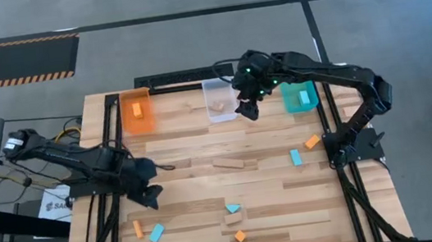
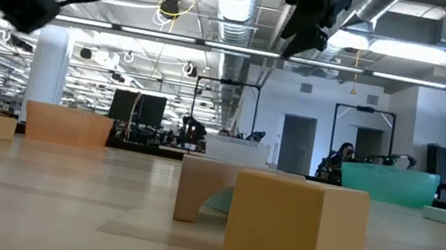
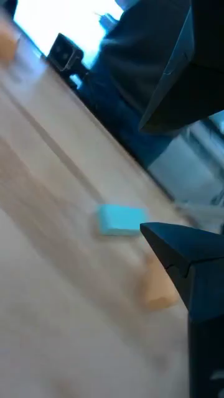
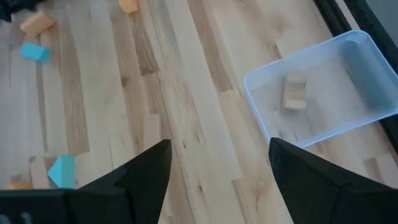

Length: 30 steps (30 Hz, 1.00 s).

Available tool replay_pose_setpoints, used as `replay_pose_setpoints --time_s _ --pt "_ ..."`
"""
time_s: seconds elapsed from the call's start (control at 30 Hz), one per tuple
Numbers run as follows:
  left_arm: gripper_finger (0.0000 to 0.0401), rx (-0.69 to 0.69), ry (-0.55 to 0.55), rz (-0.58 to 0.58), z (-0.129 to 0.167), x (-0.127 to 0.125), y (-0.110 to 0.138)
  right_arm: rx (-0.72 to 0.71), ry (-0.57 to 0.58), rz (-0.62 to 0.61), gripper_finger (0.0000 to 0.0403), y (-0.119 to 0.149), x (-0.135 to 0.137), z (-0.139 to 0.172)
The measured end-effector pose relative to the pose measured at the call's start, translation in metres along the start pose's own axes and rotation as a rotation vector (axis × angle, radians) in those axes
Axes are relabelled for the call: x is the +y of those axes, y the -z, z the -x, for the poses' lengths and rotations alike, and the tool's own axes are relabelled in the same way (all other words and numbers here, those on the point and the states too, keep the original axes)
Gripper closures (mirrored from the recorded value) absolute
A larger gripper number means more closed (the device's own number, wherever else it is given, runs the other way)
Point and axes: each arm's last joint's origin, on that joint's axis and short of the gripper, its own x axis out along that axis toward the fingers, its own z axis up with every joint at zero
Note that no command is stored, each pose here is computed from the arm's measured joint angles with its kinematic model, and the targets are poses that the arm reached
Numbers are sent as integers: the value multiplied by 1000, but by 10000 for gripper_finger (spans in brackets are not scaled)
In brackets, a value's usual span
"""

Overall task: Sort & place blocks by color
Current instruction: Put the orange rectangle block into the orange bin

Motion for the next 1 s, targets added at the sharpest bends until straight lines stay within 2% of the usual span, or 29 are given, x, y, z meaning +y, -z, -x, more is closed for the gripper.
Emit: replay_pose_setpoints --time_s 0.07,0.17,0.3,0.47,0.77,1.0 --pt "168 12 -18 154 -3 -1 6 6 2 19 111 1 -1 -1" --pt "168 27 -45 302 -7 -2 17 28 4 39 111 5 -4 -5" --pt "168 60 -108 415 -14 1 35 62 1 43 111 13 -6 -14" --pt "168 33 -171 514 -22 9 54 109 -23 32 111 22 -7 -24" --pt "168 -88 -302 538 -51 21 48 129 -45 38 111 31 -4 -36" --pt "168 -86 -386 546 -67 24 48 119 -45 40 111 30 -3 -36"
